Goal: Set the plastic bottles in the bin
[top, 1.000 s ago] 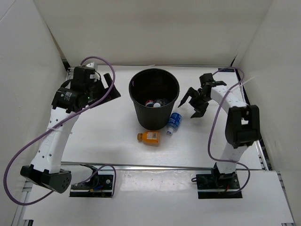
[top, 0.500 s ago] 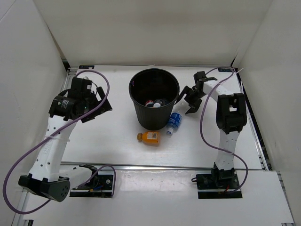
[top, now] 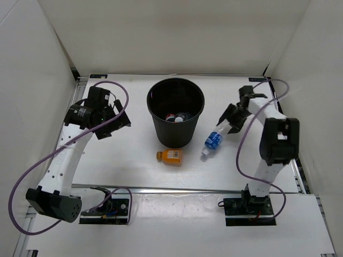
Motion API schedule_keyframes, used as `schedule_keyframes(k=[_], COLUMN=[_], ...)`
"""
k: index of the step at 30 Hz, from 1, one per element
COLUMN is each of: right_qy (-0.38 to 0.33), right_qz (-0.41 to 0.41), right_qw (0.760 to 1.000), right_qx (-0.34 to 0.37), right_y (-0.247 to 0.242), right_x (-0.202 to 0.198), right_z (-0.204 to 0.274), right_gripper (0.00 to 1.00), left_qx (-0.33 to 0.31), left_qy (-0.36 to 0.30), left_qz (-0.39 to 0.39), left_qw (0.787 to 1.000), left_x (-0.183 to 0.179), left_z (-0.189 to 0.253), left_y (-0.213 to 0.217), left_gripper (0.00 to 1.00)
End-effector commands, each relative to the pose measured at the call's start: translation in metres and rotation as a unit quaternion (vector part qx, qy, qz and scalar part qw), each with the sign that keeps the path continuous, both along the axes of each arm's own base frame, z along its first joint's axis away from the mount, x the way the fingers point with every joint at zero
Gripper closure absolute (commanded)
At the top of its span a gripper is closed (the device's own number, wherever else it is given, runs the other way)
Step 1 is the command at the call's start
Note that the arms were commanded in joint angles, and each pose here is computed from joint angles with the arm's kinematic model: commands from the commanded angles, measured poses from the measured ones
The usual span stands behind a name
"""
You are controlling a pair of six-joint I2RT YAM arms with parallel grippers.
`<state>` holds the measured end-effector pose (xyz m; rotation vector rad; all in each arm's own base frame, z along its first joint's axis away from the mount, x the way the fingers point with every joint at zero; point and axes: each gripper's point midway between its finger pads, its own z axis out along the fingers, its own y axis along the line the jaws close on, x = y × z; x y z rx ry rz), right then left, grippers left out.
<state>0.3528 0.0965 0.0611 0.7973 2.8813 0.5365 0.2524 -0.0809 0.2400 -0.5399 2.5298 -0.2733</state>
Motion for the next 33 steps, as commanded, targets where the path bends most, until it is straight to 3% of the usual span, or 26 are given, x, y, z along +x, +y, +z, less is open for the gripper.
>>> schedule_keyframes(k=[1,10,13,14,15,17,24,26,27,28,30,33], right_qy=[-0.094,-0.295,-0.368,-0.411,-0.425,-0.483,-0.518,-0.514,-0.528,-0.519,-0.525,-0.531], right_qz=[-0.015,-0.065,-0.072,-0.063,-0.047,-0.005,0.081,0.104,0.121,0.135,0.145,0.157], right_qw=[0.995,0.953,0.927,0.909,0.901,0.871,0.846,0.846,0.835,0.839,0.835,0.830], right_qx=[-0.040,-0.029,0.015,0.037,0.077,0.093,0.100,0.098,0.094,0.092,0.081,0.060], right_y=[-0.039,-0.054,-0.042,-0.035,-0.018,0.008,0.078,0.100,0.107,0.120,0.127,0.129], right_x=[0.005,0.025,0.024,0.025,0.021,0.023,0.033,0.041,0.042,0.049,0.055,0.058], right_z=[0.066,0.246,0.312,0.339,0.353,0.382,0.402,0.394,0.402,0.392,0.392,0.391], right_gripper=[0.62,0.68,0.68,0.68,0.68,0.68,0.65,0.60,0.56,0.41,0.29,0.00], left_qx=[-0.015,0.003,0.005,0.005,0.005,0.005,0.009,0.012,0.014,0.010,0.013,0.009], left_qy=[-0.016,0.000,0.000,0.000,0.000,0.000,0.004,-0.002,0.003,-0.001,0.009,0.005], left_qz=[0.002,0.010,0.007,0.007,0.007,0.007,0.013,0.017,0.017,0.021,0.020,0.024], left_qw=[1.000,1.000,1.000,1.000,1.000,1.000,1.000,1.000,1.000,1.000,1.000,1.000], left_x=[0.015,0.047,0.051,0.051,0.051,0.051,0.047,0.046,0.045,0.044,0.040,0.037], left_z=[0.005,-0.008,-0.007,-0.007,-0.007,-0.007,-0.011,-0.008,-0.012,-0.009,-0.014,-0.012], left_y=[-0.006,-0.008,-0.009,-0.009,-0.009,-0.009,-0.006,-0.004,-0.003,-0.004,-0.003,-0.002], left_gripper=[0.00,0.00,0.00,0.00,0.00,0.00,0.00,0.00,0.00,0.00,0.00,0.00])
